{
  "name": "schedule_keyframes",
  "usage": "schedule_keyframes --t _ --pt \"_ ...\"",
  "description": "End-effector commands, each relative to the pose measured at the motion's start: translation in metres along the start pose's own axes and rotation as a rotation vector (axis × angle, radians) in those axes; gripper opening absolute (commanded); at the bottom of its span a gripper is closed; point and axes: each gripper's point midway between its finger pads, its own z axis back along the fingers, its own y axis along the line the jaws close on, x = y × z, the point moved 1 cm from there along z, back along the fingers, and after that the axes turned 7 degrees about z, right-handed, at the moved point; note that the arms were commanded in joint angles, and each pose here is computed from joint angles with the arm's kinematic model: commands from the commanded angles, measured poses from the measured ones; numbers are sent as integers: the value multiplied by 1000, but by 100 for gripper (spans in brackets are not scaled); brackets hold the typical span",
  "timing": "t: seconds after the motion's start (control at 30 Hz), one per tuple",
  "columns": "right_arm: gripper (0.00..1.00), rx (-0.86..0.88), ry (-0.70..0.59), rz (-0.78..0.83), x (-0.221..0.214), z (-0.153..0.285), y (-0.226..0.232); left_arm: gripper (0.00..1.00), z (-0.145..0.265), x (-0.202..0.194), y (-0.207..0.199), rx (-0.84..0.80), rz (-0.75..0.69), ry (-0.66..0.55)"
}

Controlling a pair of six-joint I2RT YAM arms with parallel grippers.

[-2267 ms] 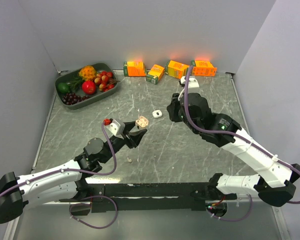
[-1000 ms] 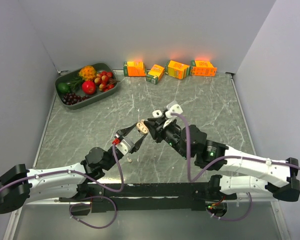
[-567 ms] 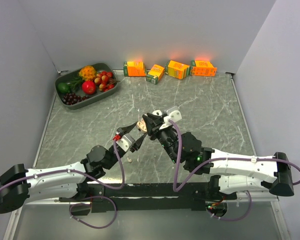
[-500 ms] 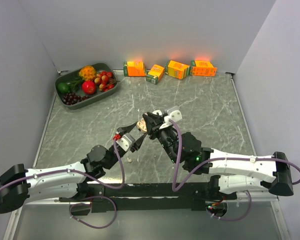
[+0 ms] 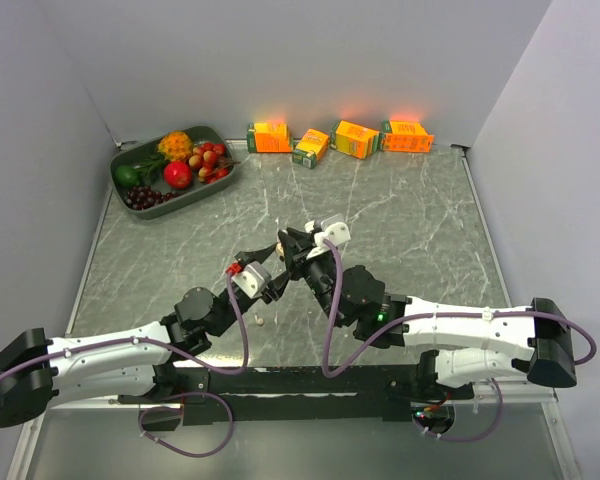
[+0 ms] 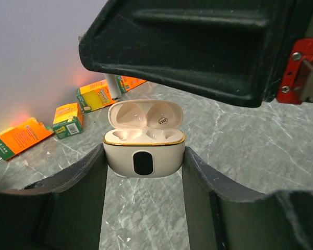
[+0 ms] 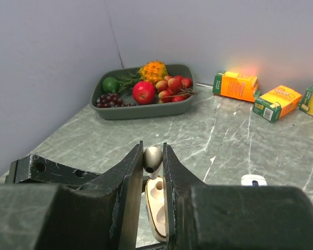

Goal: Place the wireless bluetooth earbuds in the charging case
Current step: Place the earbud in the charging case.

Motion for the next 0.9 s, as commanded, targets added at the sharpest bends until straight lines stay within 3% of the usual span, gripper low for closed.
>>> schedule_keyframes --t 0.0,0.87 --pt "0 18 -32 -73 17 1 4 1 -3 29 -7 -38 39 -87" --pt "0 -9 55 -86 3 1 -3 1 1 27 -3 -15 45 -93"
